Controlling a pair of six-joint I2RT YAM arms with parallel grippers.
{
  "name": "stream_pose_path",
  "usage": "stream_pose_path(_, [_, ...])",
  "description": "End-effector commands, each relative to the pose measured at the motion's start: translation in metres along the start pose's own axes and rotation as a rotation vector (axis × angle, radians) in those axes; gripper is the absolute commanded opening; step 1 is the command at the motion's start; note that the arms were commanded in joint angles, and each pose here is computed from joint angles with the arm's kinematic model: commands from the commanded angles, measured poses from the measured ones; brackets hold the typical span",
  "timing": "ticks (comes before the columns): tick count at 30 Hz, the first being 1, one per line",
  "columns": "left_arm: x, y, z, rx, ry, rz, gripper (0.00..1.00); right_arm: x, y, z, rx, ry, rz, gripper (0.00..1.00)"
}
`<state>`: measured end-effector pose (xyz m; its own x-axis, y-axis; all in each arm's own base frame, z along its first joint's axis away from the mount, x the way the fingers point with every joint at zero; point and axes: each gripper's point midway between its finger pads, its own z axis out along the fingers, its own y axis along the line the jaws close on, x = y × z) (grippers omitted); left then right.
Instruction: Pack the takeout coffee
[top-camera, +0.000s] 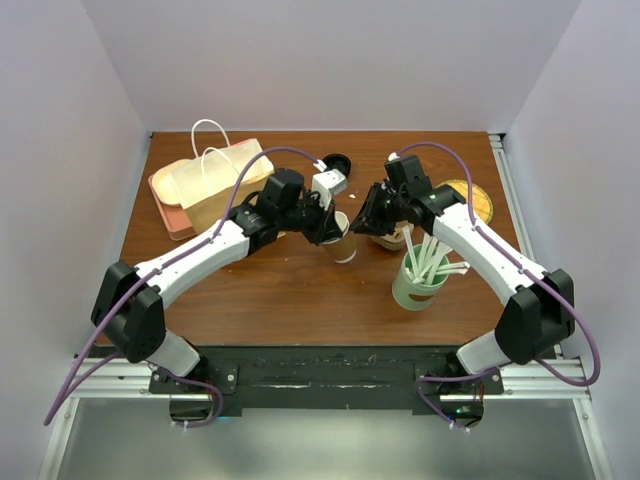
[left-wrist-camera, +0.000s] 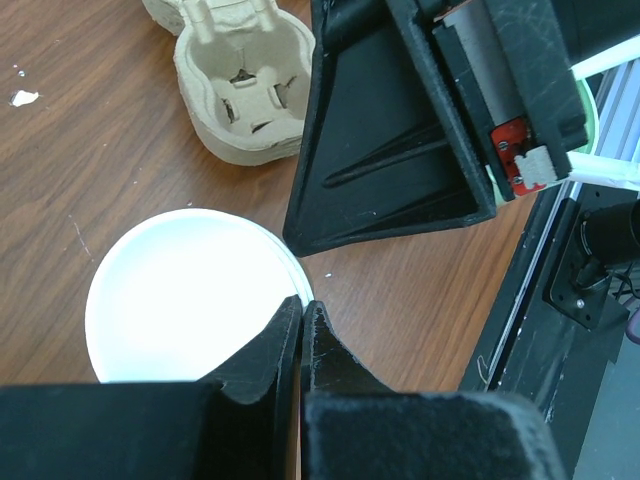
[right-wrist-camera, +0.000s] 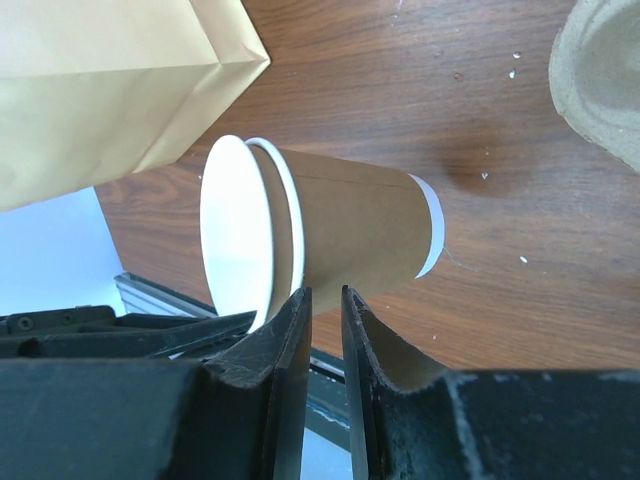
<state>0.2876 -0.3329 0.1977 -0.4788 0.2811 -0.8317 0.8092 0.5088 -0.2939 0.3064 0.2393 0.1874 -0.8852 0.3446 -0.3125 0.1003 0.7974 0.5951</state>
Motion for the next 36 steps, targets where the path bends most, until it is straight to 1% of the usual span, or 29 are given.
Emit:
stream_pose_path(1, [-0.018, -0.003, 0.001, 0.017, -0.052, 0.035, 0.00, -0.013, 0.029, -0.021, -0.098, -0.050, -0.008, 0.22])
stream_pose_path(7, [-0.019, -0.004, 0.000, 0.022, -0.057, 0.033, 0.00, -0.011, 0.028, -0.019, -0.100, -0.047, -0.004, 0.22])
stream_pose_path(12, [-0.029, -0.007, -0.002, 0.029, -0.089, 0.023, 0.00, -0.002, 0.023, -0.012, -0.089, -0.025, -0.002, 0.22])
stream_pose_path(16, [-0.034, -0.005, 0.000, 0.013, -0.104, 0.012, 0.00, 0.013, 0.003, 0.000, -0.024, 0.002, -0.022, 0.22])
stream_pose_path(19, [-0.031, -0.001, 0.004, 0.002, -0.094, 0.009, 0.00, 0.022, -0.013, 0.006, 0.012, 0.016, -0.024, 0.22])
stream_pose_path(29, [-0.028, 0.002, 0.008, 0.000, -0.087, 0.005, 0.00, 0.031, -0.038, 0.019, 0.085, 0.036, -0.050, 0.22])
stream_pose_path(32, [-0.026, 0.002, 0.010, 0.006, -0.080, 0.002, 0.00, 0.030, -0.034, 0.018, 0.069, 0.033, -0.043, 0.22])
stream_pose_path(36, [-0.013, 0.003, 0.012, 0.011, -0.041, -0.008, 0.00, 0.021, -0.015, 0.005, 0.019, 0.011, -0.040, 0.23])
